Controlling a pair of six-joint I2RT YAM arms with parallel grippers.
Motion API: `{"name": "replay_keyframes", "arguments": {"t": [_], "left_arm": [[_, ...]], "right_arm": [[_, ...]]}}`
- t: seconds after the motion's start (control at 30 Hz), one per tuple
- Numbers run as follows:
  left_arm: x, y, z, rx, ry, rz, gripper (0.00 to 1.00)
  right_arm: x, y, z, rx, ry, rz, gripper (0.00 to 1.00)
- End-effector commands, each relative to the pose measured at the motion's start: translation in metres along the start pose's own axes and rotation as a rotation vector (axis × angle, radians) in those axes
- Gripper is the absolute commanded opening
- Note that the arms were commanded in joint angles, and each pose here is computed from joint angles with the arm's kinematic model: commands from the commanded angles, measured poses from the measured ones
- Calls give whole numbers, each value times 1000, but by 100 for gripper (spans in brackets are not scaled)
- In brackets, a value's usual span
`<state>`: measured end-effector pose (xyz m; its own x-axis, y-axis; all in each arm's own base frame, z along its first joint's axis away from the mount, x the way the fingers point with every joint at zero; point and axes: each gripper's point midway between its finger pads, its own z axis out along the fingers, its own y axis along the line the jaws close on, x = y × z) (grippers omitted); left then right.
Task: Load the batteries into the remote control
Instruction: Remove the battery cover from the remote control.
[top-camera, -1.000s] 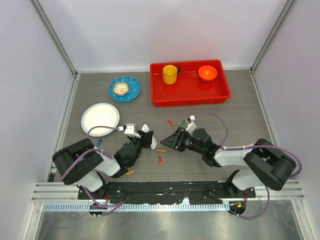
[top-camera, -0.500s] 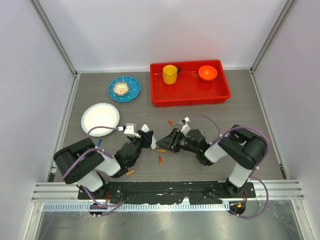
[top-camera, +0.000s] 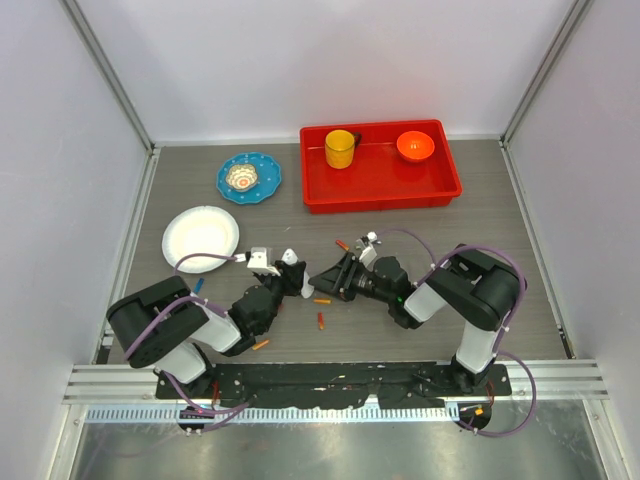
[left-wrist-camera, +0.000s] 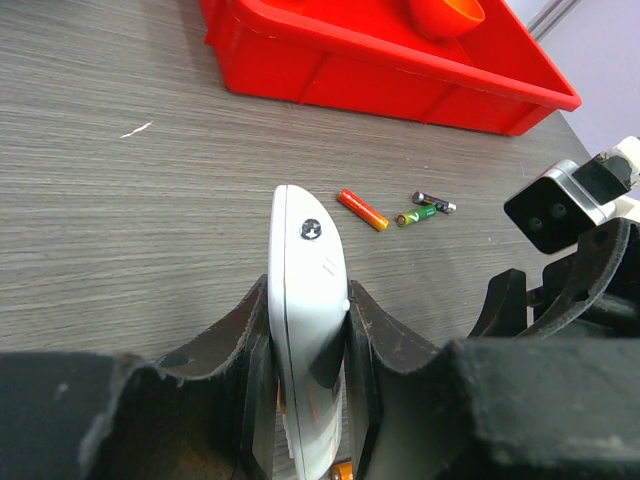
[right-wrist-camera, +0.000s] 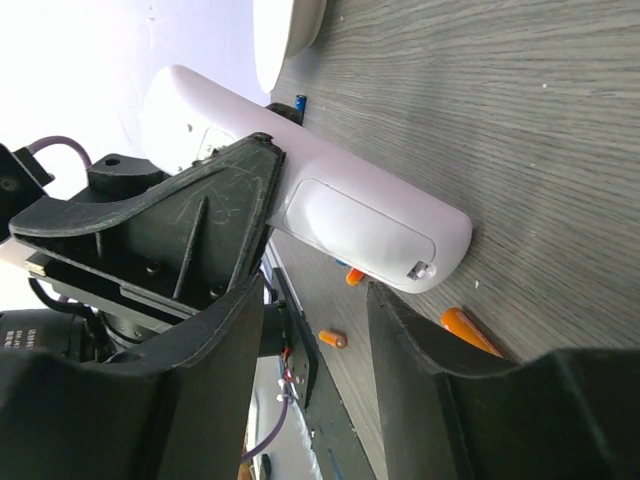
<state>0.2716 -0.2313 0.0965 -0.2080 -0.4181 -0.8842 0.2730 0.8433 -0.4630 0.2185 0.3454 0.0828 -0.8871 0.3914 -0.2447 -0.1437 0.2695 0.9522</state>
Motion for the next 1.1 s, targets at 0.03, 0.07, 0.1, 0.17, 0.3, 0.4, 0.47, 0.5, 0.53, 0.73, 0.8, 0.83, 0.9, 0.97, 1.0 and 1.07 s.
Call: {"name": "replay_keyframes", "arguments": {"t": [0.03,0.07,0.1,0.17,0.3,0.4,0.47,0.5,0.53,0.73,0.8,0.83,0.9,0.97,1.0,1.07], "left_arm": [[-51,-23,1,70,-194,-127,0],[-51,-23,1,70,-194,-129,0],[-51,-23,1,71,-192,-128,0],[-51,-24,2,73,-191,-131,0],[-49,-24,2,74,-186,-136,0],[-49,-25,2,79,-184,-138,0],[-48,-26,2,83,-182,-141,0],[-48,-26,2,83,-182,-139,0],[-48,-26,2,83,-182,-141,0],[-46,-26,2,85,-175,-145,0],[-46,-26,2,85,-174,-145,0],[-46,-27,2,86,-173,-147,0],[-44,-26,2,83,-171,-146,0],[-45,-25,2,81,-173,-150,0],[-45,-25,1,82,-171,-149,0],[-45,-25,2,80,-173,-151,0]], "right_arm": [[-3,-5,-1,20,-14,-30,53],[-2,-10,0,41,-8,-25,53],[-2,-11,0,48,-10,-30,53],[-2,-12,0,50,-10,-32,53],[-2,-16,2,63,-8,-34,51],[-2,-18,4,66,-7,-27,50],[-3,-16,5,57,-7,-22,50],[-1,-17,6,57,-3,-19,50],[-2,-17,6,52,-4,-17,50],[-3,-13,9,24,-11,5,50],[-4,-11,10,13,-16,12,50],[-5,-8,10,2,-20,13,50],[-6,-5,11,-6,-22,13,50],[-7,-3,11,-13,-25,11,50],[-7,-2,12,-16,-24,11,50],[-6,-1,13,-19,-17,11,50]]}}
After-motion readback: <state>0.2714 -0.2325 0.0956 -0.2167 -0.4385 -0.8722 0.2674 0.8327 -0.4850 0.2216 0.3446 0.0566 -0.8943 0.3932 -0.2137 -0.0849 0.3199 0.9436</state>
